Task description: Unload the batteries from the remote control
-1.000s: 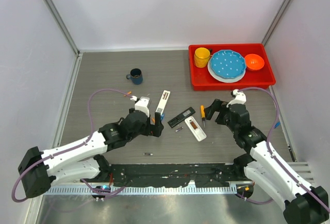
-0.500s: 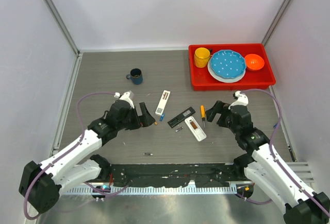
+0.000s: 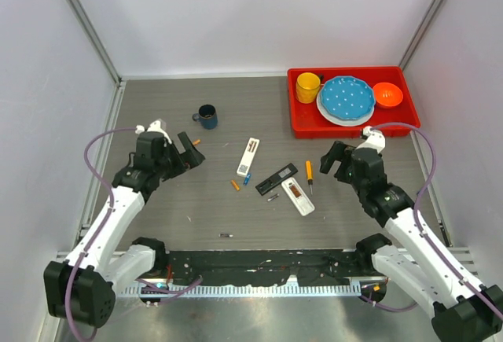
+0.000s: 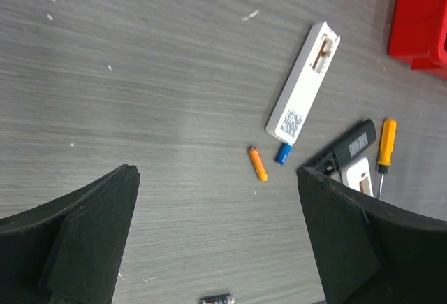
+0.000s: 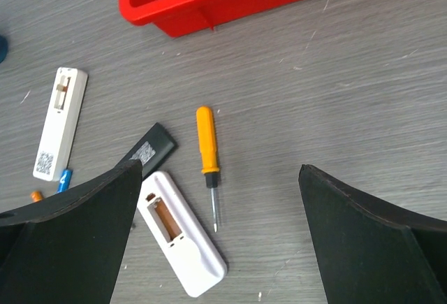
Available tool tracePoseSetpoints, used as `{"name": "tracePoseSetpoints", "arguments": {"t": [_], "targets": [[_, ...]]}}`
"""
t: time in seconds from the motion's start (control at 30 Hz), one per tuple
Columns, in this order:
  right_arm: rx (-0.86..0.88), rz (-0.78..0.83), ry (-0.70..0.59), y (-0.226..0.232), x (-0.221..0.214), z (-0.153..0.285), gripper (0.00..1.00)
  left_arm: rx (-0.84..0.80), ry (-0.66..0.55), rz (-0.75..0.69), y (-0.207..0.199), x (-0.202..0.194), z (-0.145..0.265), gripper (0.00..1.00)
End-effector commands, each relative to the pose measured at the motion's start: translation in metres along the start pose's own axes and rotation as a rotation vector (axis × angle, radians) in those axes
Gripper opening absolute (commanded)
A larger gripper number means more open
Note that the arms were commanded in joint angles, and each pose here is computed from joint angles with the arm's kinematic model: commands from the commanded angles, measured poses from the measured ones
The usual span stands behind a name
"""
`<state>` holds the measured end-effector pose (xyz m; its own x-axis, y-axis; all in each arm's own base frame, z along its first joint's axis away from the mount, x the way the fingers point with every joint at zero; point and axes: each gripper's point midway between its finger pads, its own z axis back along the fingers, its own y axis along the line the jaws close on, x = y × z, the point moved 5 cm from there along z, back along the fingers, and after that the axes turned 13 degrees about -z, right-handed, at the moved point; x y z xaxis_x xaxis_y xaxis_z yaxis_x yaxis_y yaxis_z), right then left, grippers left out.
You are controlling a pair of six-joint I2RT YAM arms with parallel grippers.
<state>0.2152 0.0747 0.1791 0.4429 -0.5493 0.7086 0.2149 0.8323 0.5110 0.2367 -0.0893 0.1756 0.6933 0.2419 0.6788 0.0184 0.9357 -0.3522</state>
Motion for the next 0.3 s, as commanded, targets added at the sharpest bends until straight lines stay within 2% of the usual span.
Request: {"name": "tracePoseSetpoints", "arguments": {"t": [0.0, 0.13, 0.23, 0.27], "targets": [[-0.016, 0.028, -0.142, 0.013, 0.036, -0.001, 1.0, 0.133, -0.115, -0.028, 0.012, 0.029, 0.012, 1.0], [0.0, 0.029, -0.231, 0.015, 0.047, -0.005, 1.0, 0.16, -0.232, -0.033, 0.014, 0.044, 0.02, 1.0], [0.032, 0.069, -0.364, 0.012, 0.057, -0.008, 1.0, 0.156, -0.285, -0.054, 0.014, 0.051, 0.021, 1.0], [0.061, 0.059, -0.451, 0.016, 0.068, -0.006, 1.0, 0.191, -0.307, -0.049, 0.019, 0.052, 0.023, 1.0]]}}
